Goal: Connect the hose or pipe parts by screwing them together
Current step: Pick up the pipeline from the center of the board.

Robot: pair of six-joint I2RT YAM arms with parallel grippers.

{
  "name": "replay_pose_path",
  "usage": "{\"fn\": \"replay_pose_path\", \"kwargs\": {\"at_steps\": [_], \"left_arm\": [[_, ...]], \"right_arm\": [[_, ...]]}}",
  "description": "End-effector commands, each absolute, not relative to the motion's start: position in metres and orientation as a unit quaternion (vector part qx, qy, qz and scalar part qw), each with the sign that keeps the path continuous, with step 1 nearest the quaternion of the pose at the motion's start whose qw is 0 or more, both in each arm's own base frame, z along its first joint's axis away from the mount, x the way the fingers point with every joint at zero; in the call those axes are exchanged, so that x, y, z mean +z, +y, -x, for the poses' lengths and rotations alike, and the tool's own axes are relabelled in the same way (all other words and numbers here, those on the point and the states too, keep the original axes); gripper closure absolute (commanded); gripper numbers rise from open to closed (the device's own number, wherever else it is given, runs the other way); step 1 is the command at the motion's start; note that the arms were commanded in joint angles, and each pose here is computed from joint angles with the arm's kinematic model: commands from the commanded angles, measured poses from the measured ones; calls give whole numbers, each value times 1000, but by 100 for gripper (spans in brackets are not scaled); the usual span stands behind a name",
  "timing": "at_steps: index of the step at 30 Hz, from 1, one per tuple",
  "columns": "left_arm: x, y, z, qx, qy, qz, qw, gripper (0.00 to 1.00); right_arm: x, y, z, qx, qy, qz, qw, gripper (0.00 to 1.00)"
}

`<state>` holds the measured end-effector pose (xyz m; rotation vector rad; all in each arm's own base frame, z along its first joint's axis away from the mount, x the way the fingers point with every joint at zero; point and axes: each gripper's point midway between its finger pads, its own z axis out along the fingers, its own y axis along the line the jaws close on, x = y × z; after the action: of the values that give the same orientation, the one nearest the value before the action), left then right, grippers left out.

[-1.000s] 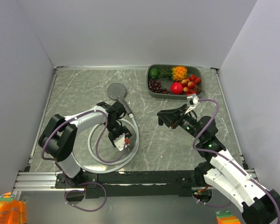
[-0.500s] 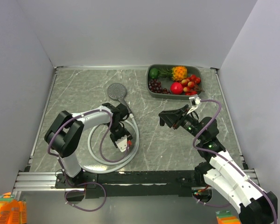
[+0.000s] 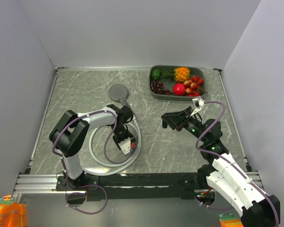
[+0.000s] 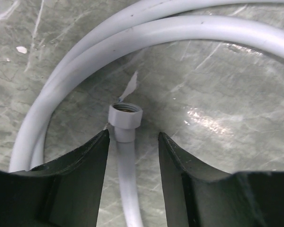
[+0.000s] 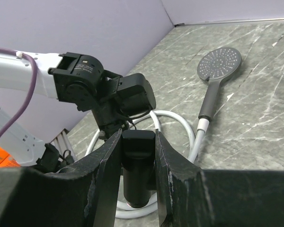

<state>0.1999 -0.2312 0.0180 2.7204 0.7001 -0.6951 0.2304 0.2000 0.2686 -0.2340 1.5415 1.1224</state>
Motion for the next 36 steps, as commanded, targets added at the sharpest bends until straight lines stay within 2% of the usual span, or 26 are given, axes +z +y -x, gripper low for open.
{"fn": "replay_pose_path", "kwargs": {"at_steps": [1,18,36], "left_arm": [[24,-253,-205,-216,42,-961,170,49],[28,-267,-195,-208,-34,-959,191,51],[26,-265,-195,-201,-20,-963,180,57]], "right_arm": [[291,199,-225,495,622,112,597,100],[285,199,-224,503,625,112,586,100],[283,197,-224,503,626,113,585,100]]}}
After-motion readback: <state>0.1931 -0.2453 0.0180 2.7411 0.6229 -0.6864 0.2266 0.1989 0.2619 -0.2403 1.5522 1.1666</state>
